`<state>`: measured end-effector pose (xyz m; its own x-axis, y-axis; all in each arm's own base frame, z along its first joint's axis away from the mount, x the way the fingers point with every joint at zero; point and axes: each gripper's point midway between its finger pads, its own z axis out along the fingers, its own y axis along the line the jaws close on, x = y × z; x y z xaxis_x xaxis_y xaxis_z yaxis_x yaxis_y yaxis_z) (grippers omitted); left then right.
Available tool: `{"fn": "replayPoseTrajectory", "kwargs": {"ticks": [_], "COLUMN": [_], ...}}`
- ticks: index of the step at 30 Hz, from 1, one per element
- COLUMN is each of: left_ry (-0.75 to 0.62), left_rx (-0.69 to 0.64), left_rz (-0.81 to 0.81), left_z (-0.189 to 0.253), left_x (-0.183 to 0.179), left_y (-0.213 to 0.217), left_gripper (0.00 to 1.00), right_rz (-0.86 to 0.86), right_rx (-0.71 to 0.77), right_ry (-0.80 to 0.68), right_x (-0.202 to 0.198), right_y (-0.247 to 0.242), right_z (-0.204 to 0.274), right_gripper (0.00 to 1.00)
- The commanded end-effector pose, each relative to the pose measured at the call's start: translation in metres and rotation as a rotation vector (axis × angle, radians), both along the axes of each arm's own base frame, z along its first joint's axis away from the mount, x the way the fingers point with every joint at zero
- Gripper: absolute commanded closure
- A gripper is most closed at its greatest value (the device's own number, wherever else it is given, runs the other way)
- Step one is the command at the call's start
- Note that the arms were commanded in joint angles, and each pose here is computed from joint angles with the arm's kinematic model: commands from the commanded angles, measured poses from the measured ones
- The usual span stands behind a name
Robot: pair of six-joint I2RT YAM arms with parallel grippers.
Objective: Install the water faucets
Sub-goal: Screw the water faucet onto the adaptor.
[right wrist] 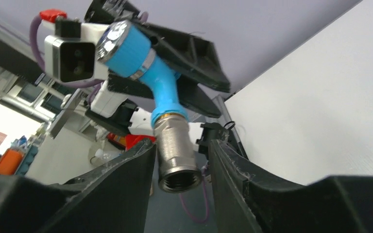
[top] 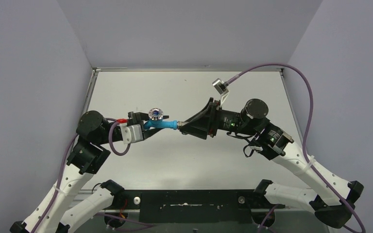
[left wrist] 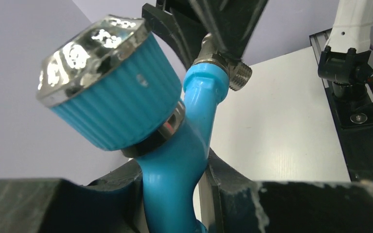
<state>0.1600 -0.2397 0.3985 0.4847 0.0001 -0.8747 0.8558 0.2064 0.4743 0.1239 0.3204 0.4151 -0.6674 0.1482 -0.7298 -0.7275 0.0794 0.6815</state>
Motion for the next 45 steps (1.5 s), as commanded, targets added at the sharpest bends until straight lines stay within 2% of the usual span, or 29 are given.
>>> {"fn": "replayPoseTrajectory", "kwargs": {"ticks": [1,3,6,12,18,21,24,29,34,41,45], "left_ry": [-0.103,-0.078,-0.016,0.192,0.424,0.543,0.617,0.652,0.731,0.808,0.823], "left_rx": [-0.083,-0.104,-0.146,-0.227,-0.292,-0.314,-0.336,-0.337,-0.337,-0.355,-0.338], "left_rz": [-0.035,-0.043,-0.065,-0.103,-0.165,-0.185,-0.226,-0.259,-0.277,-0.315,-0.325], "left_z": [0.033,0.035,0.038,0.042,0.049,0.051,0.052,0.051,0.054,0.059,0.057], "left_x": [-0.019,-0.022,-0.028,-0.034,-0.042,-0.043,-0.047,-0.051,-0.048,-0.048,-0.051], "left_y": [0.005,0.006,0.006,0.004,0.000,-0.002,-0.004,-0.005,-0.010,-0.012,-0.012], "left_gripper": [1.00,1.00,1.00,1.00,1.00,1.00,1.00,1.00,1.00,1.00,1.00], "right_rz": [-0.189,-0.234,-0.295,-0.341,-0.245,-0.211,-0.206,-0.140,-0.153,-0.343,-0.394], "right_rx": [0.056,0.040,0.030,-0.010,-0.077,-0.092,-0.102,-0.083,-0.232,-0.395,-0.511], "right_ry": [-0.145,-0.221,-0.337,-0.667,-1.115,-1.274,-1.339,-1.367,-1.542,-1.764,-1.884], "right_x": [0.026,0.030,0.032,0.029,0.012,0.006,0.007,-0.002,-0.002,0.016,0.020], "right_y": [-0.021,-0.029,-0.043,-0.063,-0.068,-0.067,-0.062,-0.044,-0.034,-0.039,-0.037], "right_z": [0.031,0.032,0.038,0.057,0.059,0.060,0.060,0.056,0.043,0.046,0.043], "right_gripper": [0.44,0.34,0.27,0.26,0.23,0.21,0.20,0.19,0.19,0.17,0.18]}}
